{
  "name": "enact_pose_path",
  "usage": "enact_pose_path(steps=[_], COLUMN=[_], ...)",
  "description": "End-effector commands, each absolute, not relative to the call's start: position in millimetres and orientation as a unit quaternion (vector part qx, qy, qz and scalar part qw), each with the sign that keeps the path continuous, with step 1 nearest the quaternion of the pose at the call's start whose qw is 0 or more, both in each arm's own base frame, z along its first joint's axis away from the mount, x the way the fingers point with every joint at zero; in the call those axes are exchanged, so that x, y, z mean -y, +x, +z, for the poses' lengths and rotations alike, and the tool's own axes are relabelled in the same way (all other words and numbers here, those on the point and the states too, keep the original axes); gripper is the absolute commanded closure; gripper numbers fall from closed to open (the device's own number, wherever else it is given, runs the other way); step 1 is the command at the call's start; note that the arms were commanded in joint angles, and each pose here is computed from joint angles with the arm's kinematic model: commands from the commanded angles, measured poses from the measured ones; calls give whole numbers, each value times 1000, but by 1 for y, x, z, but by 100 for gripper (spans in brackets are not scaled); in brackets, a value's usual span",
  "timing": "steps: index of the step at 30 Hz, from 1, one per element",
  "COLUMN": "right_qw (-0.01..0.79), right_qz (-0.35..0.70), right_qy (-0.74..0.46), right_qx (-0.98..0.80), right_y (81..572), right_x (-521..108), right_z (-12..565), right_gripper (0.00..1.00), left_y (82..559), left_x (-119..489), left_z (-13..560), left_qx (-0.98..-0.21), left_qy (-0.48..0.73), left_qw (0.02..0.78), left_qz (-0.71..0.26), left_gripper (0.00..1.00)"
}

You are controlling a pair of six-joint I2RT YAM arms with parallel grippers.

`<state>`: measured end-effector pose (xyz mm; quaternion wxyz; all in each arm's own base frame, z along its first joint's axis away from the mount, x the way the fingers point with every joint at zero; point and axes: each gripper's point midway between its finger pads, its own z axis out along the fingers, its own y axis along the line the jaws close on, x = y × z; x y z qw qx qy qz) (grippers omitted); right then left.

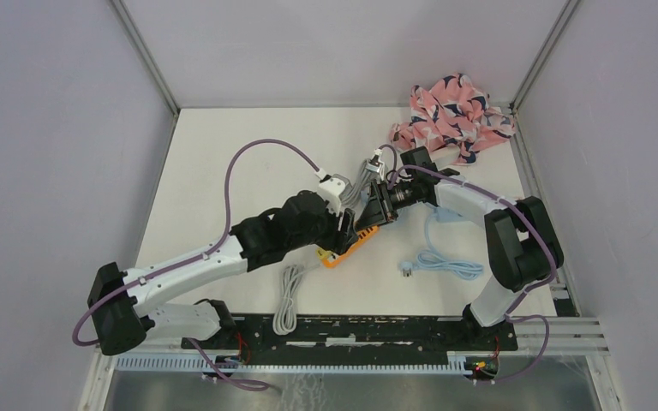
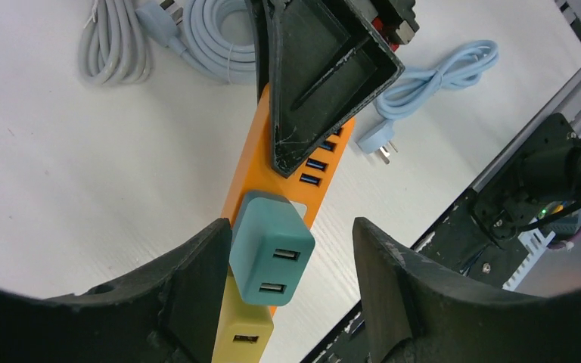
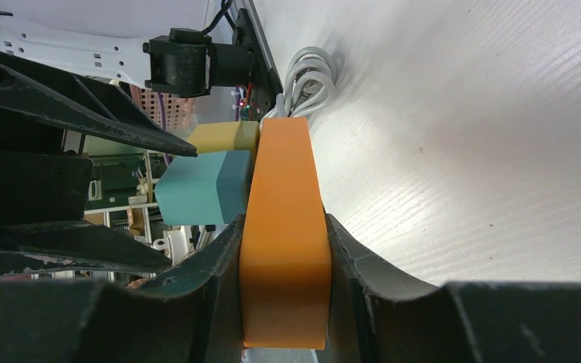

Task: Pull the plug off the socket
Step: Remove the plug from the socket.

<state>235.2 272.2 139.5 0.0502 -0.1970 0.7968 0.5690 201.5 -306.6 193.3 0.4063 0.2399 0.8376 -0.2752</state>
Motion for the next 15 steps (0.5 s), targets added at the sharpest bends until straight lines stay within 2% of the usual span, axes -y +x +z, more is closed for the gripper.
enact_pose_path(steps=[1,11,15], right_qw=[75,72,71], right_qz=[594,592,592], right_qy=[-223,-214,-213], right_qx=[-769,-773,-774], right_y=[242,245,245], right_x=[-276,-274,-274], right_z=[167,163,162], right_gripper=[100,100,100], left_y=[201,203,210], left_x=[309,308,304], left_z=[212,185,176], left_qx=[-822,-846,-852], left_qy=[274,287,290], left_qw=[423,403,403], left_qz=[-266,-197,-166], left_gripper=[35,41,54])
